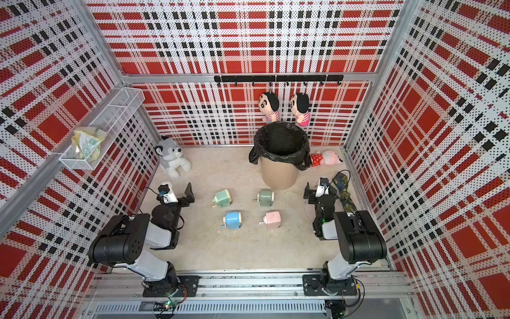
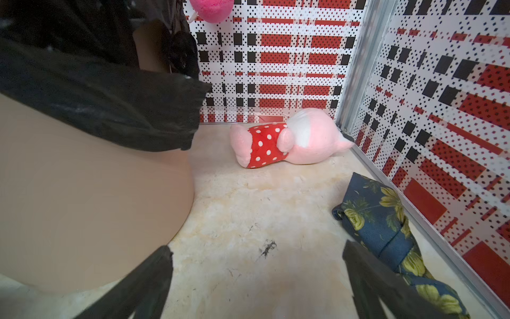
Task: Take out the pencil sharpener tray and clean the shavings
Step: Adjust the pencil sharpener at the center of the board.
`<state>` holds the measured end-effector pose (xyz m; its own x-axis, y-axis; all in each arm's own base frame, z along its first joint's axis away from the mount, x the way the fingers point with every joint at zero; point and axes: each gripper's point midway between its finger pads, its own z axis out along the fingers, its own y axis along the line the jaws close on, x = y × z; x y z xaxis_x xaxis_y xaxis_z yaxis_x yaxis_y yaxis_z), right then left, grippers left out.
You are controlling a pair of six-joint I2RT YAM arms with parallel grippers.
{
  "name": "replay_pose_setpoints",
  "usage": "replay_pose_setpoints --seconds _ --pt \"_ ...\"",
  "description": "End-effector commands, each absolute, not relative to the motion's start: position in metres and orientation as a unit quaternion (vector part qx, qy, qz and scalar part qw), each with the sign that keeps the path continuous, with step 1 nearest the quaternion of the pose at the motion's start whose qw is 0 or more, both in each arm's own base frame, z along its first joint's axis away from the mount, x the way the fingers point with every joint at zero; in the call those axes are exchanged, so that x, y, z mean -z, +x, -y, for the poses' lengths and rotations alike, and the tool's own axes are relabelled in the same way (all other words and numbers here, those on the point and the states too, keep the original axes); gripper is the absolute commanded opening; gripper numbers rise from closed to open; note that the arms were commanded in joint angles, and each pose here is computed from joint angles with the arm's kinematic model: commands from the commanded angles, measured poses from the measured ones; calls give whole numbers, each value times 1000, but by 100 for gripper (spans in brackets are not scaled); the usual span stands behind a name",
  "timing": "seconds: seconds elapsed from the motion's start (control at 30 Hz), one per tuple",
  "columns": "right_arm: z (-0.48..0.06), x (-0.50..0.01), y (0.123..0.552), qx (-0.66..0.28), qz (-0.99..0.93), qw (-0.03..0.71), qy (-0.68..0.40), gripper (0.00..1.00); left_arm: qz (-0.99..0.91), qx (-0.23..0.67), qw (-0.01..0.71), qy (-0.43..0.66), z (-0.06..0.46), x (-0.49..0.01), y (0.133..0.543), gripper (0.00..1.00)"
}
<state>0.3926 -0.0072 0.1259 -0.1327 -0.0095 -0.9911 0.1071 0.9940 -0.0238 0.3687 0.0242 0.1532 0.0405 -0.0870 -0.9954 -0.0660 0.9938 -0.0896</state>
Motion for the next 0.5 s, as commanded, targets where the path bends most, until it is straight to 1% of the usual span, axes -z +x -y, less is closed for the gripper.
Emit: replay_pose_setpoints --seconds 0.0,0.47 --pt "8 -130 390 47 -747 662 29 100 -681 12 730 -54 -23 -162 367 98" --pt "8 -130 390 47 -747 662 30 100 -680 13 731 -53 -22 -163 367 98"
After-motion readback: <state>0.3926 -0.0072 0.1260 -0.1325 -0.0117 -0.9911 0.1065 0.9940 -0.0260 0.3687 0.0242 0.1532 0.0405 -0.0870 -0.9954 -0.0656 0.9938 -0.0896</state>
